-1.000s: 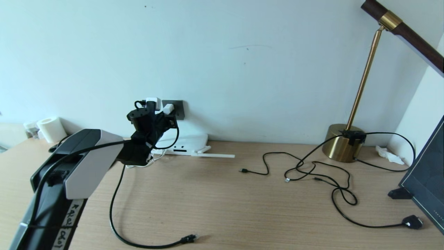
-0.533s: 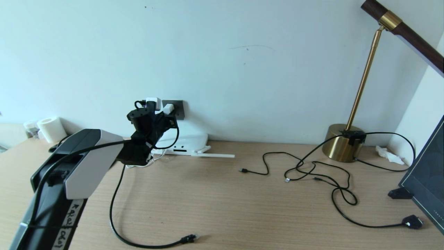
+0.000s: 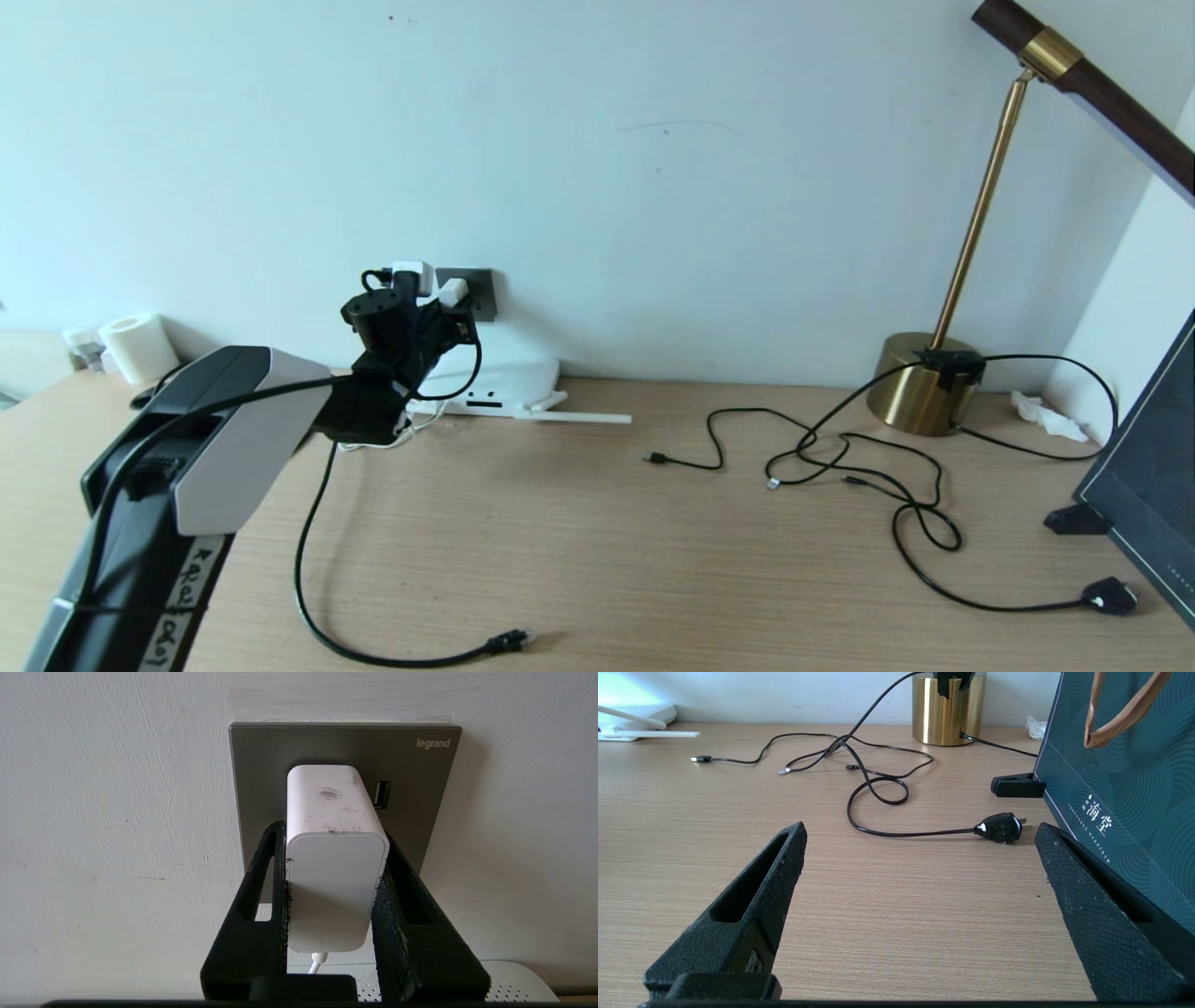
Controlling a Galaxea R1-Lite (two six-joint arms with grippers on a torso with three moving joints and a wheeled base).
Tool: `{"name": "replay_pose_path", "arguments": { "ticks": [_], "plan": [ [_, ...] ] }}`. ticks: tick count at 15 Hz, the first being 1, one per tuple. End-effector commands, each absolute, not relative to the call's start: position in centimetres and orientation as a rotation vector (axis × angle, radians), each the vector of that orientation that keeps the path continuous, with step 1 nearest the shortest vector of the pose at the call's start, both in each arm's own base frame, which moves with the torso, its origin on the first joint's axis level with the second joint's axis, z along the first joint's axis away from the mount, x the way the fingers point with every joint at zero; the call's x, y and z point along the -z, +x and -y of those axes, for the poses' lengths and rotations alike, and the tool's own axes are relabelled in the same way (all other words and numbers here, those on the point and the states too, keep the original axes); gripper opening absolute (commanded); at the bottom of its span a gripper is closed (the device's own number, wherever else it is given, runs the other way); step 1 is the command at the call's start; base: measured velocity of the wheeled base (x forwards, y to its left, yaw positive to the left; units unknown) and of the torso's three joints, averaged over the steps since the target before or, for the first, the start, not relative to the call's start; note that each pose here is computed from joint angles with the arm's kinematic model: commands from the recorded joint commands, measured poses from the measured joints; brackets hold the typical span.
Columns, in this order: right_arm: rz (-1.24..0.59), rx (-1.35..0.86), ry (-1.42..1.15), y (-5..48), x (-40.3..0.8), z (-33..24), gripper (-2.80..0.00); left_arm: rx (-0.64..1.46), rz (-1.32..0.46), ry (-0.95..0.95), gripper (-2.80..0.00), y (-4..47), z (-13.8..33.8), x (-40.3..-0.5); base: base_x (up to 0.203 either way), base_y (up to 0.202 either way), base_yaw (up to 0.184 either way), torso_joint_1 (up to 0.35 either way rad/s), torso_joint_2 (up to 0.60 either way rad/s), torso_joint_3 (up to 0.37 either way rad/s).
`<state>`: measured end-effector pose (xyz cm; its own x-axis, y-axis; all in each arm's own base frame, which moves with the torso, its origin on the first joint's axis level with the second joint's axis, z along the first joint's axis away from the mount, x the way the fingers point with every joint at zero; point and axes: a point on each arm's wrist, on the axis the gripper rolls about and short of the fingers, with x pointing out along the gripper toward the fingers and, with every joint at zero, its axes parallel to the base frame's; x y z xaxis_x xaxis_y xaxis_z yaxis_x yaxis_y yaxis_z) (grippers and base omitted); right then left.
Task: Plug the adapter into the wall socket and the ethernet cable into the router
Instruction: Plug plug into socket
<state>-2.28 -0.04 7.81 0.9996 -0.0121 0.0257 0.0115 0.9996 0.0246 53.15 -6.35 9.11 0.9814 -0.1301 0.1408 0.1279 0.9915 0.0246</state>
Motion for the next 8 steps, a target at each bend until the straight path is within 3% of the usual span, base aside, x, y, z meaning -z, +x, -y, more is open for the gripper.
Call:
{"name": "replay_pose_path", "arguments": {
  "ticks": [1,8],
  "plan": [
    [0.014,0.012,0.025,-2.19,-7.47,0.03,0.0,0.13,0.146,0.015,-2.8,53.16,6.34,-9.05,0.0,0.0,0.0,0.0,0.0,0.0],
    [0.015,0.012,0.025,-2.2,-7.5,0.03,0.0,0.131,0.143,0.015,-2.8,53.14,6.42,-8.97,0.0,0.0,0.0,0.0,0.0,0.0]
  ]
}}
